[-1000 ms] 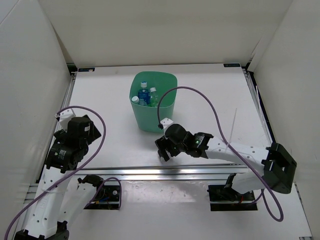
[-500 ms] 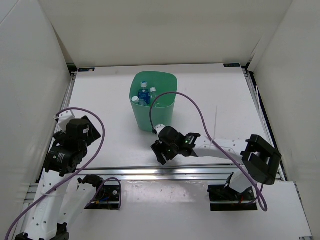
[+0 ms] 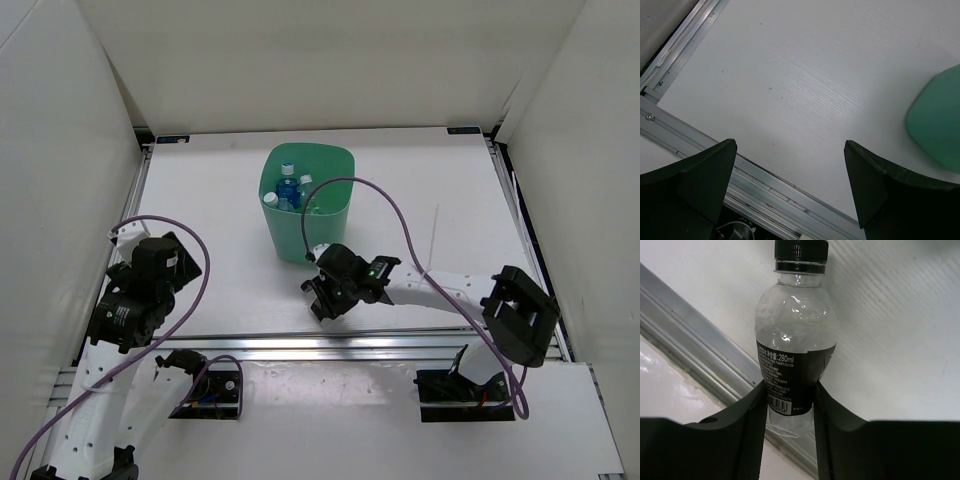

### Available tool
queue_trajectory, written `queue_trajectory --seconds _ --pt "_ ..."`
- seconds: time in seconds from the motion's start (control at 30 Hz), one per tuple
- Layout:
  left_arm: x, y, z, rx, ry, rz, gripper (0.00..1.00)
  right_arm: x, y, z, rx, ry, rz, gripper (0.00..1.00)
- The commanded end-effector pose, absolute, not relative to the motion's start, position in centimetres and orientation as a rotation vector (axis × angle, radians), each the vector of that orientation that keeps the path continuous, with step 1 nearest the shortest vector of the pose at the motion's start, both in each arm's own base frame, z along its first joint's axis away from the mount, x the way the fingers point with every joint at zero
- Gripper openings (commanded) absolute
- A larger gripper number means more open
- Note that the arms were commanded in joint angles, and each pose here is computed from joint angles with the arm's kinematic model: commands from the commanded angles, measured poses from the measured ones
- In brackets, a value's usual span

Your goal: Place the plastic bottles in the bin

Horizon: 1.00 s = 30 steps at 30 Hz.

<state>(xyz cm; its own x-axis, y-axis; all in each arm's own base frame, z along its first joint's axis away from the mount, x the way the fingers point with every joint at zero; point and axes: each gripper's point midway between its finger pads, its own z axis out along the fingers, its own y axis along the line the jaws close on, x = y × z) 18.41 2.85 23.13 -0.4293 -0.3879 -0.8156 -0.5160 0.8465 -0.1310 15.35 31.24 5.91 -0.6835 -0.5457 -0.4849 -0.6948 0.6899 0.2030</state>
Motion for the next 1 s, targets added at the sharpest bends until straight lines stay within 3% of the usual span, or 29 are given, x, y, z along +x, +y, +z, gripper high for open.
queue_trajectory --seconds 0.0,0.2,0.43,0.67,0.73,0.77,0.8,0.87,0.9,0.97 --pt "18.4 3.1 22.9 -0.672 2.064 0.184 1.0 15.4 31.5 9.9 -0.962 2.448 0.581 0.1" --pt "18.4 3.4 23.0 -0.679 2.054 0.203 1.0 15.9 30.9 15.7 -0.95 2.363 0.583 0.01" --pt "18.3 3.9 23.3 -0.712 2.022 0.214 1.0 19.1 30.8 29.2 -0.827 2.131 0.548 0.0" --pt "18.0 4.2 23.4 -0.739 2.004 0.221 1.0 28.6 33.1 40.8 -0.684 1.851 0.503 0.02" --pt "17.9 4.4 23.6 -0.743 1.991 0.224 1.0 31.9 34.0 40.0 -0.679 1.874 0.489 0.04" --pt "17.9 4.3 23.6 -0.754 1.986 0.218 1.0 32.3 34.3 40.1 -0.691 1.871 0.522 0.07" --pt "17.6 4.6 23.6 -0.756 1.984 0.229 1.0 33.4 33.9 39.8 -0.677 1.879 0.525 0.24" --pt "17.5 4.6 23.7 -0.767 1.971 0.217 1.0 34.1 33.7 38.3 -0.627 1.94 0.544 0.49" --pt "17.5 4.6 23.7 -0.767 1.971 0.216 1.0 33.8 33.8 37.5 -0.637 1.967 0.555 0.69" --pt "17.3 4.8 23.9 -0.772 1.957 0.221 1.0 33.3 33.1 35.9 -0.618 2.02 0.537 0.82"
